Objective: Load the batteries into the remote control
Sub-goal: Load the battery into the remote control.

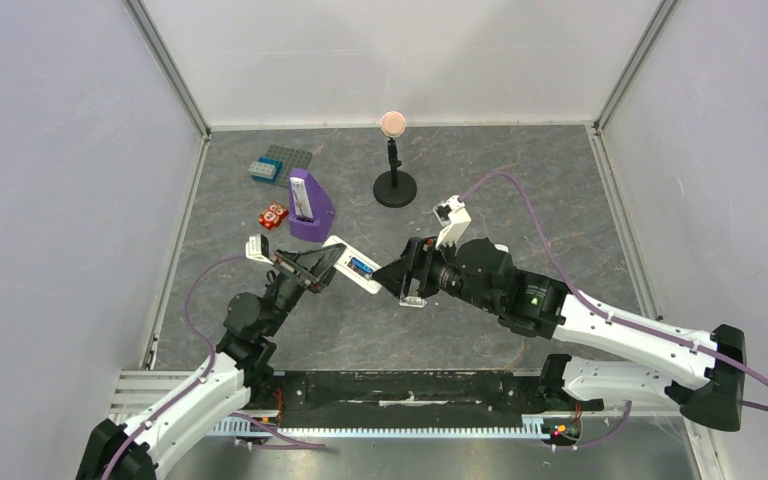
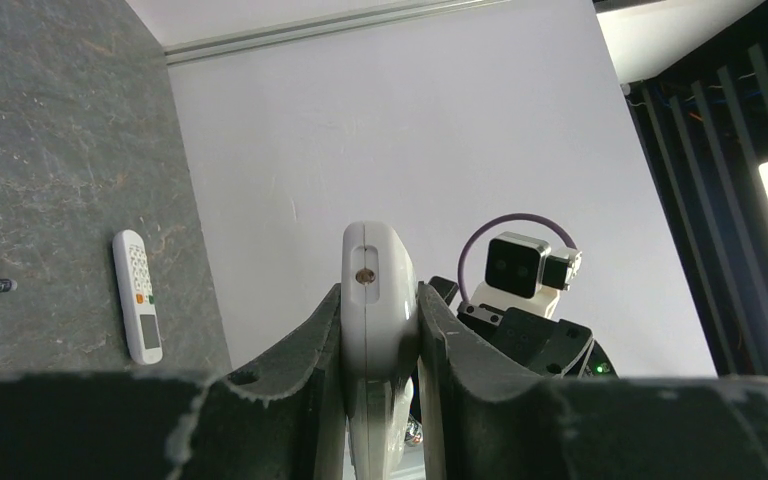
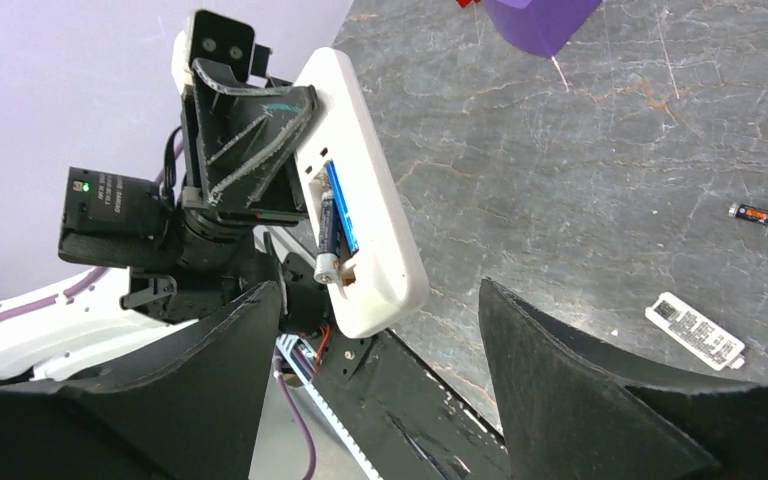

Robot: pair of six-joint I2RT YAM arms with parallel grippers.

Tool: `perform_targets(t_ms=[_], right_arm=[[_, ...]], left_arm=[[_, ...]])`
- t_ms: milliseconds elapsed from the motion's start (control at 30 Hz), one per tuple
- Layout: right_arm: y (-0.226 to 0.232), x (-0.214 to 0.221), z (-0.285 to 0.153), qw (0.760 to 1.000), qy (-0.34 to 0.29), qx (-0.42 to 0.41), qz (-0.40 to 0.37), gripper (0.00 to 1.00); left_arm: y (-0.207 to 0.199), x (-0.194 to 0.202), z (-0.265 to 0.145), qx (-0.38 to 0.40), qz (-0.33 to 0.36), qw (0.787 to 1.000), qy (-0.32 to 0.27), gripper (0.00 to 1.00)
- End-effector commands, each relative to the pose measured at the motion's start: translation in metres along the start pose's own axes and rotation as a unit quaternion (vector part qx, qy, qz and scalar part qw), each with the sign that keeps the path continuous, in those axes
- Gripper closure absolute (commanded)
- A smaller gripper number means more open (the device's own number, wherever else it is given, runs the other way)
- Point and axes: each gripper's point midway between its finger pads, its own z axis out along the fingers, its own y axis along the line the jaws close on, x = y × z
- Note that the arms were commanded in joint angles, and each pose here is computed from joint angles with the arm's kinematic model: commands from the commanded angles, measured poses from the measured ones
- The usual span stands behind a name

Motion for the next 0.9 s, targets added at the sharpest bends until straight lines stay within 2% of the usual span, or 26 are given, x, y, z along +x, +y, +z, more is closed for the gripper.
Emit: perform_targets(t_ms=[0, 333, 867], right_arm=[[0.012, -0.019, 0.006, 0.999, -0.036, -0.012, 0.019, 0.26], [0.004, -0.008, 0.016, 1.000, -0.022, -0.002, 0.016, 0.35], [-0.009, 0.013, 0.032, 1.000, 0.010, 0.012, 0.019, 0.40]], left_arm=[[-0.017, -0.004, 0.000, 0.030, -0.036, 0.999, -0.011, 0.98], [-0.020, -0.004, -0.001, 0.035, -0.042, 0.998, -0.010, 0.98], [-0.024, 0.003, -0.003, 0.045, -0.028, 0.999, 0.011, 0.98]])
